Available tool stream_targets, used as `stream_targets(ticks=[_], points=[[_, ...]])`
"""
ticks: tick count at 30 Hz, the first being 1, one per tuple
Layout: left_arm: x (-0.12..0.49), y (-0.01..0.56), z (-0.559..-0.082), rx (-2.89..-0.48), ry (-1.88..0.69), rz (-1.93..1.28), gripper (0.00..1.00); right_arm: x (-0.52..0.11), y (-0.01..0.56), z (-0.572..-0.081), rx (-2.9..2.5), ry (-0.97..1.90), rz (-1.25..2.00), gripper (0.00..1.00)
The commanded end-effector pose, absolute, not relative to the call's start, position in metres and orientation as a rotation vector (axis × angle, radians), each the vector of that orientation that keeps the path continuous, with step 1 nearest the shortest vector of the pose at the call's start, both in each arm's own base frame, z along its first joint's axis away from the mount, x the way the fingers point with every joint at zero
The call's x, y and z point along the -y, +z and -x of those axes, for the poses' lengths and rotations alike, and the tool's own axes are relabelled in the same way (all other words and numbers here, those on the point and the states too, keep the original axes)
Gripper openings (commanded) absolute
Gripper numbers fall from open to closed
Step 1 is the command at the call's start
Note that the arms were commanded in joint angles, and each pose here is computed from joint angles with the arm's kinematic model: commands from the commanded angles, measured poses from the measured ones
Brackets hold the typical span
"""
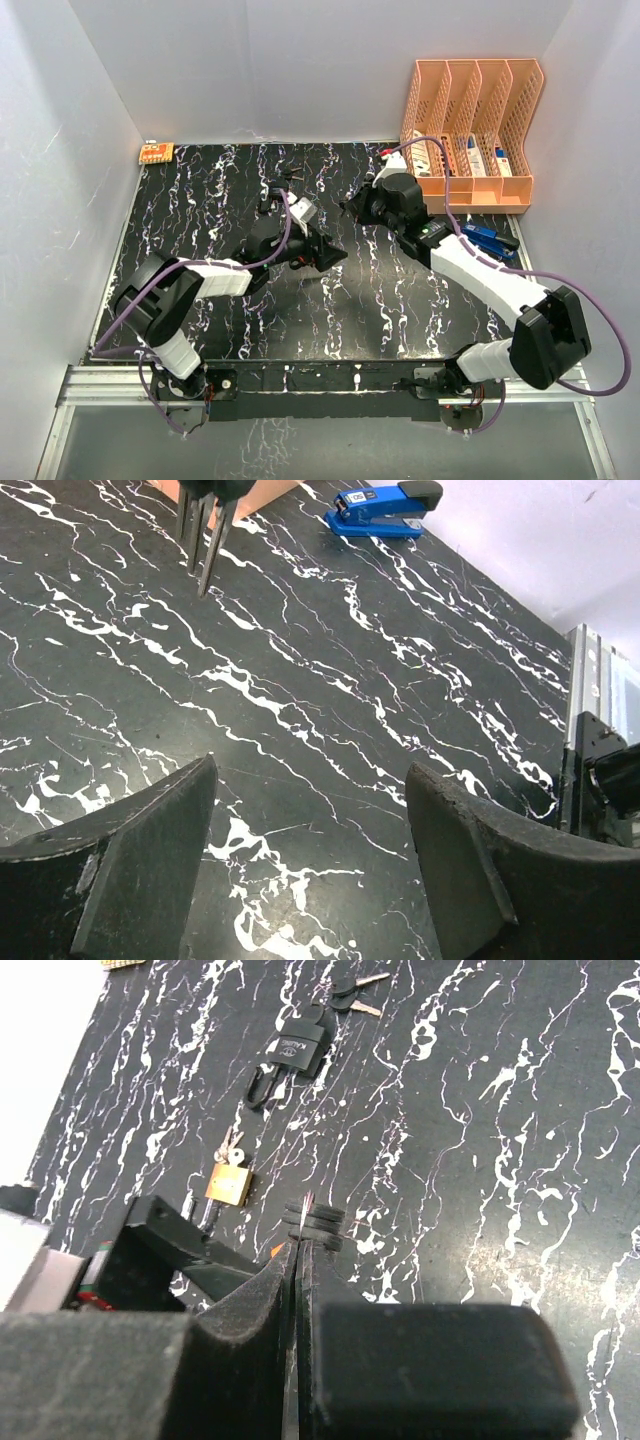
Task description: Unlock with the key
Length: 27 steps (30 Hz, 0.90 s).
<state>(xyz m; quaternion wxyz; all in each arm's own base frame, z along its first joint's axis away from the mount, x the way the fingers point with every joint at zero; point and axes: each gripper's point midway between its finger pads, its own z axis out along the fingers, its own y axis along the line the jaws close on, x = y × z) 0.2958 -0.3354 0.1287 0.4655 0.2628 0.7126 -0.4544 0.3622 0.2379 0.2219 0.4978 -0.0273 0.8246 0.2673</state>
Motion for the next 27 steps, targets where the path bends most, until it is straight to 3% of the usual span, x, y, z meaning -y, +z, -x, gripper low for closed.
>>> stream_targets(ticks=[1, 5, 13, 24, 27], points=[[0.349, 0.154, -0.305, -1.571, -1.088, -0.721, 0.74, -0.239, 0.243, -0.352, -1.942, 0.712, 0.057, 0.0], [0.352, 0.159, -0.306, -1.491, -1.062, -0.746, 0.71, -0.238, 0.247, -0.347, -1.938, 0.726, 0.057, 0.0], [0.359, 0.17, -0.305, -1.347, -1.039, -0.805, 0.5, -0.236, 0.241, -0.338, -1.948, 0.747, 0.056, 0.0], [0.37, 0.157, -0.3, -1.303, -1.06, -0.884, 0.43, -0.237, 0.237, -0.331, -1.946, 0.774, 0.065, 0.0], [0.37, 0.159, -0.301, -1.282, -1.053, -0.884, 0.35, -0.237, 0.234, -0.33, -1.949, 0.774, 0.067, 0.0]])
